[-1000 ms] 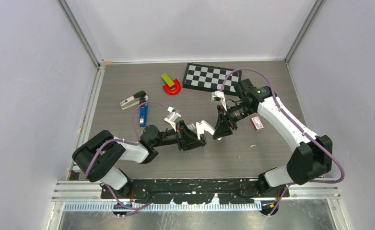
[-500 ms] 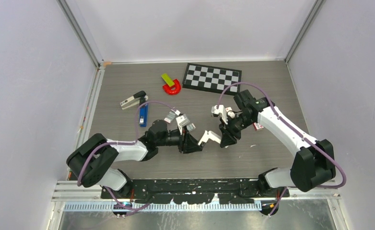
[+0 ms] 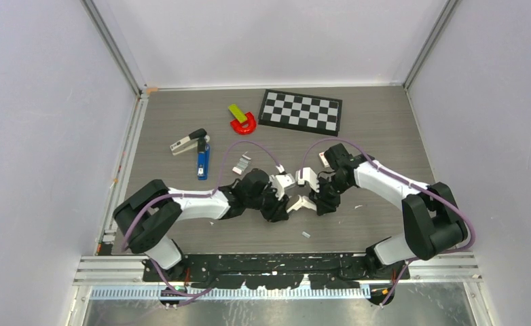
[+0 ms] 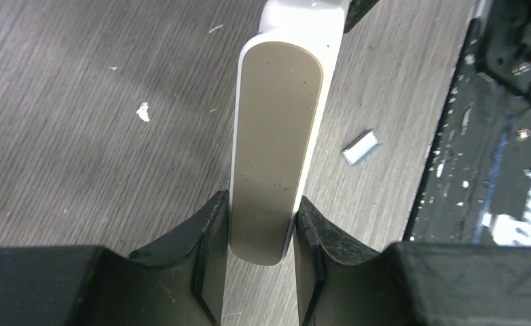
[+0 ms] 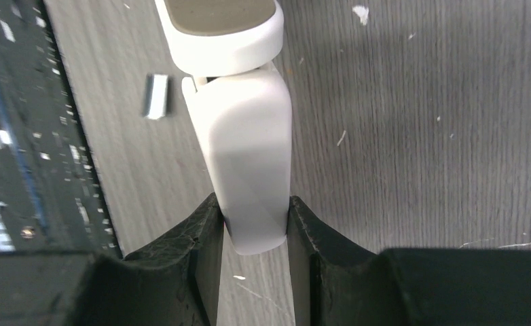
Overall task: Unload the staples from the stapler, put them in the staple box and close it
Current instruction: Unload the staple at the center of the board.
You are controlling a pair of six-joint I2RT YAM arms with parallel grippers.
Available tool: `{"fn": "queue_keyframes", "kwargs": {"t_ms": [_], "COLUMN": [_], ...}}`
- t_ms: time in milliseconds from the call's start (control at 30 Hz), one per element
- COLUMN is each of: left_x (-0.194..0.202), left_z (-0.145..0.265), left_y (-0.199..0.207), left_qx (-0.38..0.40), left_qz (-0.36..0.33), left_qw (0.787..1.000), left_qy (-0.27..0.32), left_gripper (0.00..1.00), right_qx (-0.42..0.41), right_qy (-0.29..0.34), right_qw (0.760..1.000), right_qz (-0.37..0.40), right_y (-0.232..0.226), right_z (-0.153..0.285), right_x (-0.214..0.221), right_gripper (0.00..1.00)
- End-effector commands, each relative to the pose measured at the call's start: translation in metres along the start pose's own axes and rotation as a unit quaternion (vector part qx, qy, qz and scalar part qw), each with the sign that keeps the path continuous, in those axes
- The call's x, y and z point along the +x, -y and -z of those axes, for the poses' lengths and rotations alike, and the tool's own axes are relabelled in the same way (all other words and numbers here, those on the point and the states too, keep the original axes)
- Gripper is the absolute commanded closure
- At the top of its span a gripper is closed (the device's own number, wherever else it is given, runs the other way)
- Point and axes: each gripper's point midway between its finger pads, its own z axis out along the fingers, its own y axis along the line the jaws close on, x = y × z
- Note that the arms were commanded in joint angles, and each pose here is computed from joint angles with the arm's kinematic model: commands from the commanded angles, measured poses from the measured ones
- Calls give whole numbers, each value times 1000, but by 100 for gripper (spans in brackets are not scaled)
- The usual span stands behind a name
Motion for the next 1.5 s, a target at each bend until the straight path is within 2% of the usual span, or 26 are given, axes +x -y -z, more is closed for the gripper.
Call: {"fn": "queue_keyframes", "kwargs": {"t_ms": [0, 200, 400, 600, 867, 1000, 1200, 1333, 1467], "left_x": [31, 9, -20, -53, -94, -110, -123, -121, -110], "left_z": [3, 13, 26, 32, 53, 62, 73, 88, 111], "left_y": [-20, -16, 2, 40, 78, 87, 93, 82, 63], "left_qx": [-67, -74, -48, 49, 152, 180, 192, 142, 58], "left_qz": [5, 2, 15, 49, 91, 99, 103, 95, 74], "left_qw": [995, 997, 998, 988, 957, 944, 934, 938, 949], "left_qy": [-70, -21, 49, 139, 229, 259, 284, 301, 301], "left_gripper": [100, 100, 100, 100, 97, 83, 44, 24, 17], "right_qx": [86, 72, 51, -6, -61, -93, -120, -106, -68], "right_qy": [-70, -45, -7, 46, 112, 145, 185, 203, 198], "right_qw": [994, 996, 999, 999, 991, 984, 973, 972, 976], "right_qz": [11, 4, 3, -9, -33, -48, -61, -57, -62], "right_y": [35, 27, 14, -15, -45, -57, -66, -66, -56], "right_z": [9, 14, 38, 64, 85, 94, 106, 110, 111], "right_x": [27, 13, -17, -53, -87, -104, -126, -132, -130], "right_gripper": [99, 99, 99, 99, 99, 99, 99, 99, 99]}}
